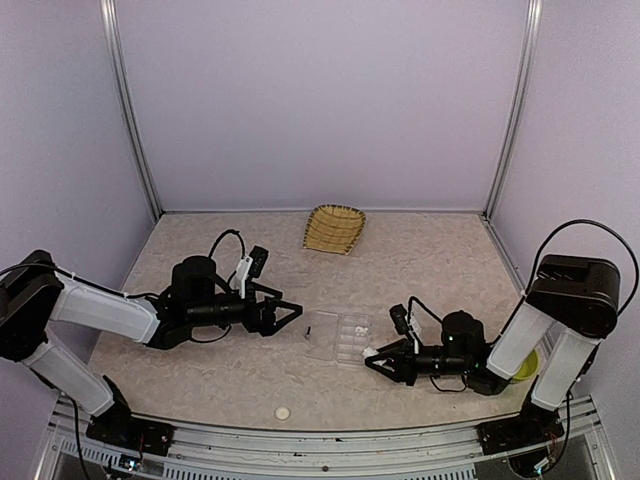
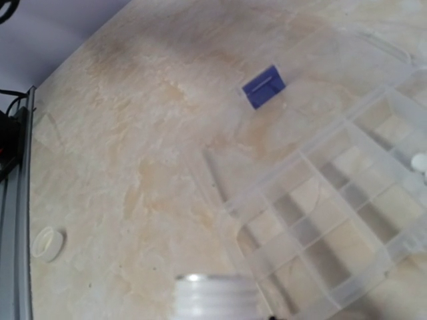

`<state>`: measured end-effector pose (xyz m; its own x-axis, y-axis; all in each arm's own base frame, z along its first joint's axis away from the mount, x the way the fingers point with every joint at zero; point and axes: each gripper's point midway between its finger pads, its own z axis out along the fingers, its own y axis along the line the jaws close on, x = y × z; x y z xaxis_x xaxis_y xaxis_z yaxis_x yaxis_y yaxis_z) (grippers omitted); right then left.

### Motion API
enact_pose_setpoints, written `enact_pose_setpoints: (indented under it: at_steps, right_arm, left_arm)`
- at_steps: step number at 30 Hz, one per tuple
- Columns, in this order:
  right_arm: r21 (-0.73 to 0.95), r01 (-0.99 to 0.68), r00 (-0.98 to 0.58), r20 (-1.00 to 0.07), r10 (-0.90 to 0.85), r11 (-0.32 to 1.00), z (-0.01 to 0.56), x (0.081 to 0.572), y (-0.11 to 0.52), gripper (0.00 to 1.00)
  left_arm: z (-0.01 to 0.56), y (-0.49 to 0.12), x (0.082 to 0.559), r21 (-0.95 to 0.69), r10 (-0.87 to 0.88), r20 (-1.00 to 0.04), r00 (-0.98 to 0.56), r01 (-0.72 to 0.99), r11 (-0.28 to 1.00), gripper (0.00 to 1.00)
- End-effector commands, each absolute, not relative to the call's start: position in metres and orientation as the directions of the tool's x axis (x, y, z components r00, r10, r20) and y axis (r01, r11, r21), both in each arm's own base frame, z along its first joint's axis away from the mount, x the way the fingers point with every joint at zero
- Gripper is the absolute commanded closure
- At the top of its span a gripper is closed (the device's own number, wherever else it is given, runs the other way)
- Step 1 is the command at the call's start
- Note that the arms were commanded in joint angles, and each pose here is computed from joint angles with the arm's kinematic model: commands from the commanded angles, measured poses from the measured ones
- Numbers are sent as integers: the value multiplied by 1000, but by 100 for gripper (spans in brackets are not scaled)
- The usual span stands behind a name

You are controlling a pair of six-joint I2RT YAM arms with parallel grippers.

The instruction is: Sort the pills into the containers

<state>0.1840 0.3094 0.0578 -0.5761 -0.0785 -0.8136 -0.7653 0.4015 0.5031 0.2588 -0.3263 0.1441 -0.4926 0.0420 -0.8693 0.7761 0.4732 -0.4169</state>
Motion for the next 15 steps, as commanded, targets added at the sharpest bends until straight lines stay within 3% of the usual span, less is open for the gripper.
enact_pose_setpoints:
  at_steps: [1,15]
  right_arm:
    - [500,-762,-563,-825,-40,413,64,194,310,87]
    - [497,-733,-586,-808,-61,464,52,201,308,87]
  left_arm:
    - [144,-327,261,-410,44,-874,-484,782,469,1]
    - [143,-328,261,-410,48,-873,-486,783,468,1]
